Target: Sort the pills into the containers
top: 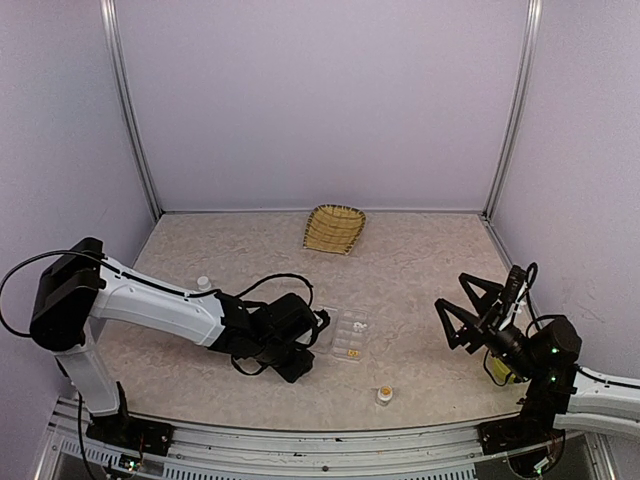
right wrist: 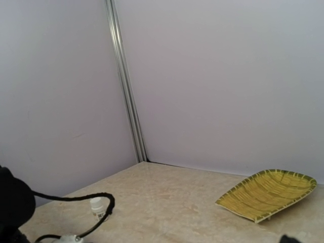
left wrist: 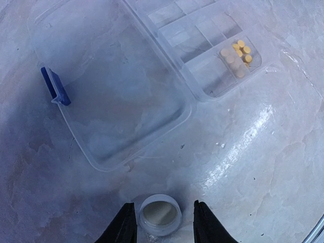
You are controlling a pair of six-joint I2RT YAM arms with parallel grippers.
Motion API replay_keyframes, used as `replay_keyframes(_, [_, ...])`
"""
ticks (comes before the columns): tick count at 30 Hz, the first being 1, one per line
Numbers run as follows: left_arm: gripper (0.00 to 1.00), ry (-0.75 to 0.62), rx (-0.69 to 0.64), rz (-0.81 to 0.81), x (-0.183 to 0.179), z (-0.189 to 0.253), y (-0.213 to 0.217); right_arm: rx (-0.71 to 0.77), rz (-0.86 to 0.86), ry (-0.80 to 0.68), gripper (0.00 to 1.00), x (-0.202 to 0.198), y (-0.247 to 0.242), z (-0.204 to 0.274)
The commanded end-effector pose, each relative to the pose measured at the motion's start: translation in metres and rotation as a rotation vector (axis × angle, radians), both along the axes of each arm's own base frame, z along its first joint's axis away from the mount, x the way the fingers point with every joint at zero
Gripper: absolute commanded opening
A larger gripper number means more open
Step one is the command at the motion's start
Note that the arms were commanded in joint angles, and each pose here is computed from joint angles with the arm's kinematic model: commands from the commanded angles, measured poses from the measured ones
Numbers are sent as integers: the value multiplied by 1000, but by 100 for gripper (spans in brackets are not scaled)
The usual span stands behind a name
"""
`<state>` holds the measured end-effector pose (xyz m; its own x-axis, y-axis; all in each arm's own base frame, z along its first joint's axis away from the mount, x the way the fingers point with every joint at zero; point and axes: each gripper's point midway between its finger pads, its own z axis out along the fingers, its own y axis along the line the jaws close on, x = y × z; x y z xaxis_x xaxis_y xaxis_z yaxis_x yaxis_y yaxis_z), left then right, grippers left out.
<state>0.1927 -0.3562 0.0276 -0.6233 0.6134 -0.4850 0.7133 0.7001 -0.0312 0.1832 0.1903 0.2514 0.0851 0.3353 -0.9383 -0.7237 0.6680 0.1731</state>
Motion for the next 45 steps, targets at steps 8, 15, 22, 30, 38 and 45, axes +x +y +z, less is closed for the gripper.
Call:
replay_keyframes(8, [28,-11,-34,-14,-3,8,-9,-17,7,14,100,0,1,-14])
replay_keyframes(15, [21,12,-18,-22,-7,0,-9,-19,9,15,100,0,1,-15])
replay_keyframes(22, [18,28,13,-18,-8,-9,-4,-21,9,16,100,0,2,-15])
replay_keyframes(30, [10,37,29,-19,-9,-14,-3,-21,9,17,100,0,2,-15])
replay_keyframes(38, [0,21,8,-19,-6,-5,-7,-22,9,17,100,1,2,-15])
replay_keyframes(45, [0,-10,-75,-41,-5,18,-16,-35,55,5,100,-5,9,-15])
